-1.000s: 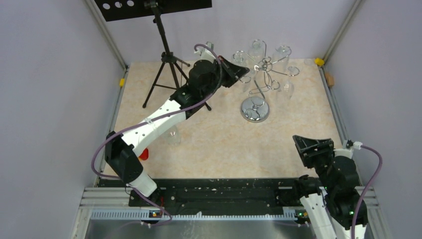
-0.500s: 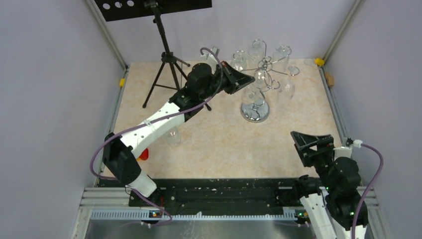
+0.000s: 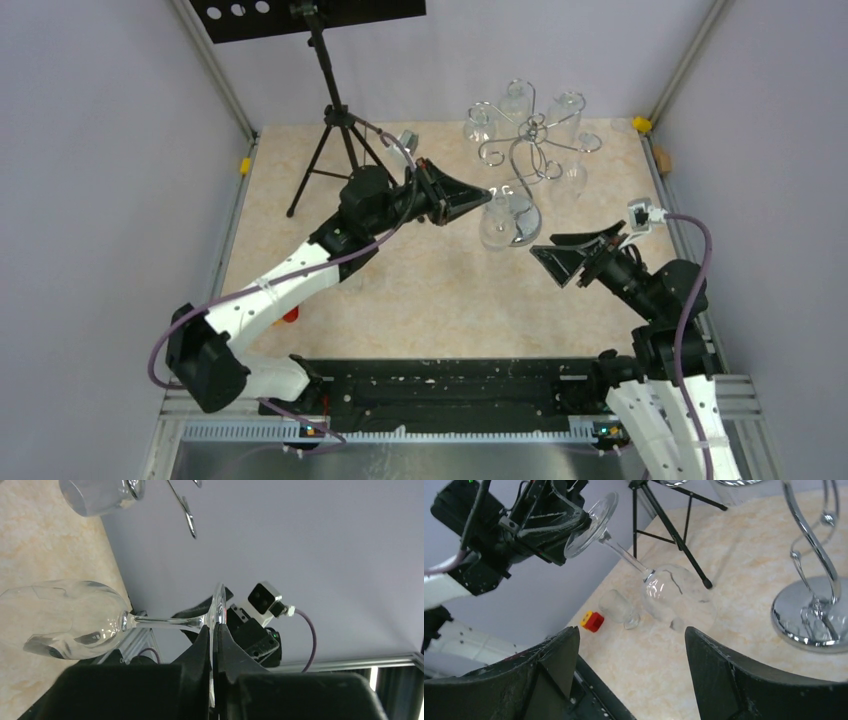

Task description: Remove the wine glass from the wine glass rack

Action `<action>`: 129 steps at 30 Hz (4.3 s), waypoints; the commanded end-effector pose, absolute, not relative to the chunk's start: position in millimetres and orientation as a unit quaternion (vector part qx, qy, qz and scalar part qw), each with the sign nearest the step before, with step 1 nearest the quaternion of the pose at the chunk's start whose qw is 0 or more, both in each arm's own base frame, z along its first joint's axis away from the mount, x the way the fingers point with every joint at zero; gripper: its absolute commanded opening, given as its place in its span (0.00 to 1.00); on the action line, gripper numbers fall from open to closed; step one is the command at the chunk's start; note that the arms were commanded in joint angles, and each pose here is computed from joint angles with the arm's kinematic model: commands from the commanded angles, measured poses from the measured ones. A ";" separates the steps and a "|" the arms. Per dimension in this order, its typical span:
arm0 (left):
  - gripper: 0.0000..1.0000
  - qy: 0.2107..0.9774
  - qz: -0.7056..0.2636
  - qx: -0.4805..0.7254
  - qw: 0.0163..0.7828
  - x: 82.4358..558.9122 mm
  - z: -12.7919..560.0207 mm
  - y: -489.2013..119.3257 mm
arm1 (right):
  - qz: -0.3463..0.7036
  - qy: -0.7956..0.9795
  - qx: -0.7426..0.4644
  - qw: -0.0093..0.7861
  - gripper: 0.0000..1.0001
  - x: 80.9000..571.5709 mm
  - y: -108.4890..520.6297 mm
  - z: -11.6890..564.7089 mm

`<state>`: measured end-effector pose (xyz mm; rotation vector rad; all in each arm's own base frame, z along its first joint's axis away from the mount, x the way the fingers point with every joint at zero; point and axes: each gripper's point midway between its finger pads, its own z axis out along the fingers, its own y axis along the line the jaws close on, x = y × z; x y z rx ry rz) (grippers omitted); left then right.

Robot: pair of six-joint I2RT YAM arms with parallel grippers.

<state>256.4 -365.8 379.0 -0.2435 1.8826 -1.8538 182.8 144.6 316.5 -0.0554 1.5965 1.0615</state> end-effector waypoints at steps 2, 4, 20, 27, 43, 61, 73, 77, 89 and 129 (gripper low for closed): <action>0.00 0.628 -0.743 -0.045 0.229 211.2 434.1 -342.2 | 0.459 0.570 -0.249 0.634 0.78 168.0 174.8 373.8; 0.00 0.628 -0.749 -0.040 0.206 201.1 433.4 -340.0 | 0.466 0.547 -0.294 0.631 0.77 163.2 181.9 371.9; 0.00 0.640 -0.760 0.003 0.116 156.5 432.0 -331.3 | 0.458 0.479 -0.454 0.596 0.60 148.4 232.8 364.4; 0.00 0.647 -0.753 -0.003 0.119 150.8 426.2 -324.3 | 0.488 0.461 -0.476 0.568 0.47 148.4 248.6 363.7; 0.28 0.640 -0.756 0.006 0.135 149.6 421.9 -321.6 | 0.554 0.433 -0.471 0.533 0.00 126.7 270.6 380.3; 0.80 0.635 -0.729 -0.025 0.254 200.8 374.2 -306.8 | 0.546 0.400 -0.128 0.725 0.00 165.9 194.7 436.1; 0.80 0.590 -0.767 -0.002 0.251 160.5 406.5 -289.1 | 0.640 0.311 0.033 0.702 0.00 170.5 162.0 464.7; 0.80 0.579 -0.781 0.009 0.236 154.1 415.4 -290.7 | 0.648 0.309 0.055 0.693 0.00 175.0 167.6 468.1; 0.80 0.524 -0.824 0.014 0.215 138.3 437.9 -282.8 | 0.678 0.305 0.089 0.663 0.00 178.4 199.8 465.5; 0.39 0.426 -0.879 -0.093 0.191 137.2 483.1 -242.1 | 0.688 0.293 -0.006 0.664 0.00 154.6 258.0 424.7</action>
